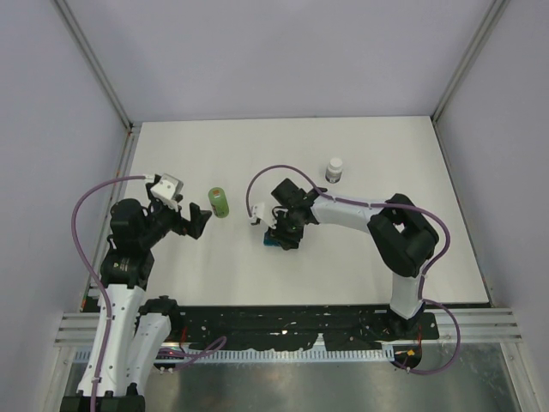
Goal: Sort the pills into containers
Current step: Open the pill container at the center of the board.
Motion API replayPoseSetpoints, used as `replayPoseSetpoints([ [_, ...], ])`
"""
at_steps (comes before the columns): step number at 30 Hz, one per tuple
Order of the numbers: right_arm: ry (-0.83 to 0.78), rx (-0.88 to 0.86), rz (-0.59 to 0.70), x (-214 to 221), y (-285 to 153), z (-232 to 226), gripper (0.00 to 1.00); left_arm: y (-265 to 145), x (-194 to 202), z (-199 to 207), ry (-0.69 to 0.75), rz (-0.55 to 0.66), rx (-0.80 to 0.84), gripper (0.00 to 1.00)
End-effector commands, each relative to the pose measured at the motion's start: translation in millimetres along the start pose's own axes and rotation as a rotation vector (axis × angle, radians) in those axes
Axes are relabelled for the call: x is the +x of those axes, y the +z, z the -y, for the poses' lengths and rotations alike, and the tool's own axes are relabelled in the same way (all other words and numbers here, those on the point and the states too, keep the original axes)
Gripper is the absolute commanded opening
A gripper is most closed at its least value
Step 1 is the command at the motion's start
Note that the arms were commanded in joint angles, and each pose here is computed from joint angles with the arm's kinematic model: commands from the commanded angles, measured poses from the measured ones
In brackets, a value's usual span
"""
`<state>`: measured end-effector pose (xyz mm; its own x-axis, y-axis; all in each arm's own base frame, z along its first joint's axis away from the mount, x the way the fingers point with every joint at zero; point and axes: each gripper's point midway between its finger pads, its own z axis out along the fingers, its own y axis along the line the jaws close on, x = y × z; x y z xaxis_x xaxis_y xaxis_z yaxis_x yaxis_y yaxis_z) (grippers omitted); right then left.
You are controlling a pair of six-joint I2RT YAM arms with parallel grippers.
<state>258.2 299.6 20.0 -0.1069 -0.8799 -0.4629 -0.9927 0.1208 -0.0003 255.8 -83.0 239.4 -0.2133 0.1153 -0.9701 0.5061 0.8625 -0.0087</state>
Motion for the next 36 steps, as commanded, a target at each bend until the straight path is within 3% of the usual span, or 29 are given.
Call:
replayPoseSetpoints([
  [1,-0.023,0.061,0.049,-22,-20,11,0.38,-1,-15,4,-0.002,0.054,0.021,0.99],
  [7,-0.034,0.078,0.109,-46,-58,8,0.24,4,-19,23,-0.110,0.051,0.130,0.99],
  [20,-0.100,0.222,0.364,-128,-176,5,0.22,29,-58,75,-0.344,-0.028,0.424,0.99],
  [27,-0.120,0.246,0.394,-142,-190,-7,0.22,45,-74,103,-0.386,-0.087,0.528,0.99],
  [36,-0.103,0.271,0.424,-146,-198,-9,0.22,60,-62,113,-0.436,-0.150,0.559,0.97],
])
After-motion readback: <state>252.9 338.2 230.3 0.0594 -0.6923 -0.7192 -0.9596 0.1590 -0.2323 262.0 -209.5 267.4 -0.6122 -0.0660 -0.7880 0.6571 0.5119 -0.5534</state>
